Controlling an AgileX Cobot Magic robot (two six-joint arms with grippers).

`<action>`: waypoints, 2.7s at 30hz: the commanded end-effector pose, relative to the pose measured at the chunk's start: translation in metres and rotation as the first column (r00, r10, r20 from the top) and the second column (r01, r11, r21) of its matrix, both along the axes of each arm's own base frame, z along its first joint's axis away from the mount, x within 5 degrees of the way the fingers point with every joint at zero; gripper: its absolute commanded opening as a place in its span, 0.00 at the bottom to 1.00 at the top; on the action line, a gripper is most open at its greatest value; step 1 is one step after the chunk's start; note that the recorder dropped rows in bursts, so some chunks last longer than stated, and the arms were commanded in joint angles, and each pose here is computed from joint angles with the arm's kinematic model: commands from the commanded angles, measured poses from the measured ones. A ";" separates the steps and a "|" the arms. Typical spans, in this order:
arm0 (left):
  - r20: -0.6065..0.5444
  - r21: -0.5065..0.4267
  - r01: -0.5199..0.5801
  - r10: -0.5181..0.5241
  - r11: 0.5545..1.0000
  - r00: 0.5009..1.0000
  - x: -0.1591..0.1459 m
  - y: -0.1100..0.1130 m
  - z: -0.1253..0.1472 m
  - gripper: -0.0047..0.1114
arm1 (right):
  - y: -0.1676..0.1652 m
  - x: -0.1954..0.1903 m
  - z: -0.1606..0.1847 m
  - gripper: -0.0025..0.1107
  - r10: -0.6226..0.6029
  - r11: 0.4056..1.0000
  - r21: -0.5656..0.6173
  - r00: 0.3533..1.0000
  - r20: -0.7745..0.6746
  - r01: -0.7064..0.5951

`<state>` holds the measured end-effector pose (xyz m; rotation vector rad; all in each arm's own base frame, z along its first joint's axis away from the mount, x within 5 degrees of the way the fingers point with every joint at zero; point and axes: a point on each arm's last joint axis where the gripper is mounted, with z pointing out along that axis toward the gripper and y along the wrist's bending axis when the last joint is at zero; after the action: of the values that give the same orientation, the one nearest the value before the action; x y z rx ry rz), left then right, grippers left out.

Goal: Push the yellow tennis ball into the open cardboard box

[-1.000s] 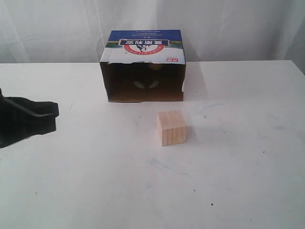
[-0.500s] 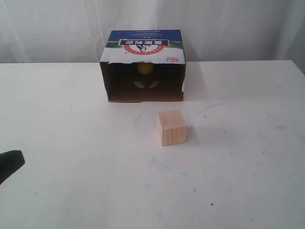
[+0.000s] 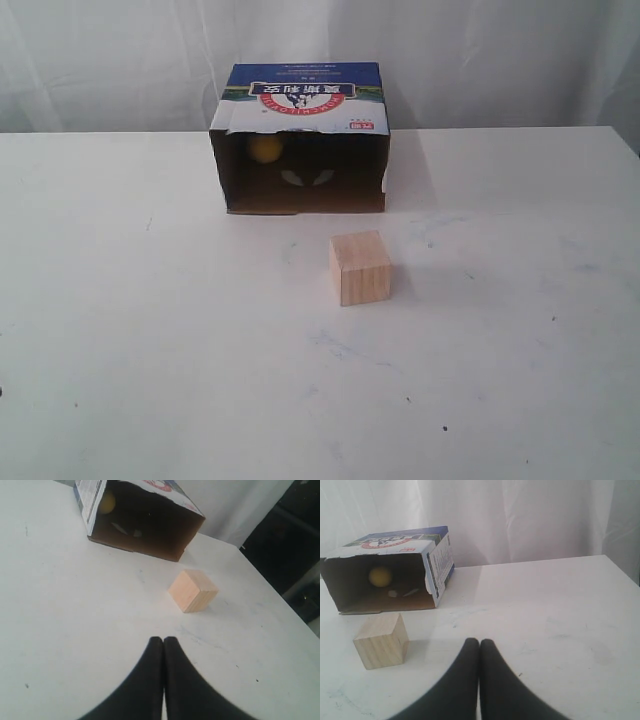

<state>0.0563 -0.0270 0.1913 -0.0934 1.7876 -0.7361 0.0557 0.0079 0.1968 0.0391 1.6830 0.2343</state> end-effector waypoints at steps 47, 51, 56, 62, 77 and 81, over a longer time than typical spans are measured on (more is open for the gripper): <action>0.224 0.524 -0.026 -0.108 0.851 0.969 -0.005 0.005 -0.007 0.04 | 0.000 0.000 -0.001 0.02 -0.001 1.000 -0.003 1.000 0.010 0.001; 0.224 0.524 -0.026 -0.108 0.851 0.969 -0.005 0.005 -0.007 0.04 | 0.000 0.000 -0.001 0.02 -0.001 1.000 -0.003 1.000 0.010 0.001; 0.224 0.524 -0.026 -0.108 0.851 0.969 -0.005 0.005 -0.007 0.04 | 0.000 0.000 -0.001 0.02 -0.001 1.000 -0.003 1.000 0.010 0.001; 0.224 0.524 -0.026 -0.108 0.851 0.969 -0.005 0.005 -0.007 0.04 | 0.000 0.000 -0.001 0.02 -0.001 1.000 -0.003 1.000 0.010 0.001; 0.224 0.524 -0.026 -0.108 0.851 0.969 -0.005 0.005 -0.007 0.04 | 0.000 0.000 -0.001 0.02 -0.001 1.000 -0.003 1.000 0.010 0.001; 0.224 0.524 -0.026 -0.108 0.851 0.969 -0.005 0.005 -0.007 0.04 | 0.000 0.000 -0.001 0.02 -0.001 1.000 -0.003 1.000 0.010 0.001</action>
<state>0.0521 -0.0223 0.1855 0.3995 1.6875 -0.2415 0.0557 0.0079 0.1968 0.0391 1.6830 0.2343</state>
